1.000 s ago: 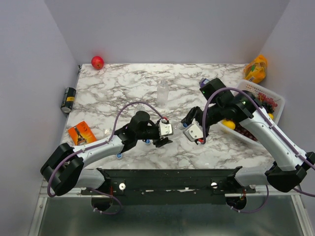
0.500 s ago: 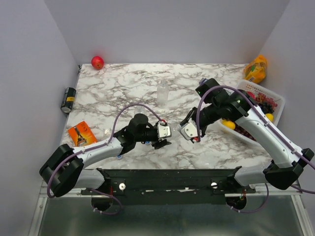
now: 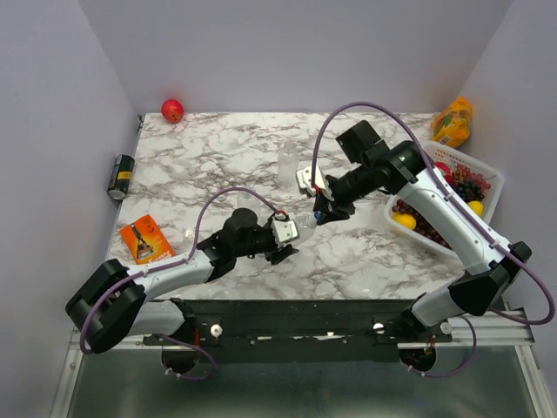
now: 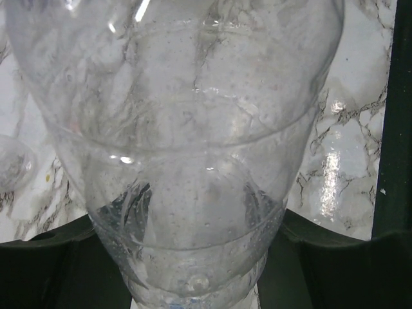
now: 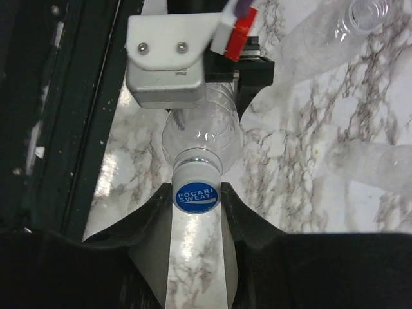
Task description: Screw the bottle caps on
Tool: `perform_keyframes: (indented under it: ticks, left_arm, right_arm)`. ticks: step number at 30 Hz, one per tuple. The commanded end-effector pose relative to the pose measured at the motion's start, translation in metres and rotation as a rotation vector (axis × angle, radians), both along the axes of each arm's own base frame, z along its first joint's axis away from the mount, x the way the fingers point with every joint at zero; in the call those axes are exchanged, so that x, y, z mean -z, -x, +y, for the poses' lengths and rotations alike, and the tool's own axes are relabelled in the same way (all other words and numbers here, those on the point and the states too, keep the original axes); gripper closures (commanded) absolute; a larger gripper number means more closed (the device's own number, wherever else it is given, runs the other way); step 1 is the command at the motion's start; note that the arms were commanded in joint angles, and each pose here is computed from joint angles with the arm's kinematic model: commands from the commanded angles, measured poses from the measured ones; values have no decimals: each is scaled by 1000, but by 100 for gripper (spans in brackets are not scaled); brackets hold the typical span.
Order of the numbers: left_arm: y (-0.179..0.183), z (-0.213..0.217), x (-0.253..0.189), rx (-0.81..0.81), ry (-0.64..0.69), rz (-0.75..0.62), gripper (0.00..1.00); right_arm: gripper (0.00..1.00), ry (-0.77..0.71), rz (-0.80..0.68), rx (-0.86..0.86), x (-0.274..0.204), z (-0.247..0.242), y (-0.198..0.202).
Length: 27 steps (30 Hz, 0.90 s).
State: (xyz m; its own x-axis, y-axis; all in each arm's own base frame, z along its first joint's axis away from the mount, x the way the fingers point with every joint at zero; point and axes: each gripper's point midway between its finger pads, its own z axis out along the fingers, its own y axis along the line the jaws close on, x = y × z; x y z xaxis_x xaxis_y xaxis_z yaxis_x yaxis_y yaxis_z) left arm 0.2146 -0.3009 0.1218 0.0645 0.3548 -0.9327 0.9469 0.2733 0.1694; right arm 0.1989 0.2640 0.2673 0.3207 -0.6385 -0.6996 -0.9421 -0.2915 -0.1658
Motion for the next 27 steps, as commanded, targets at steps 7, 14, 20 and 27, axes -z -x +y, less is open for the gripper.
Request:
perform_keyframes:
  ticks: [7, 14, 20, 27]
  left_arm:
    - [-30, -16, -95, -171, 288, -71, 100]
    - [-54, -13, -107, -370, 317, 54, 100]
    - [-53, -15, -104, -389, 314, 79, 100]
    - [-40, -18, -84, -334, 293, 122, 100]
  right_arm:
    - [99, 115, 454, 417, 31, 4, 5]
    - [100, 207, 604, 675, 44, 5, -4]
    - [100, 282, 712, 828, 54, -2, -1]
    - [100, 287, 771, 958, 53, -9, -20]
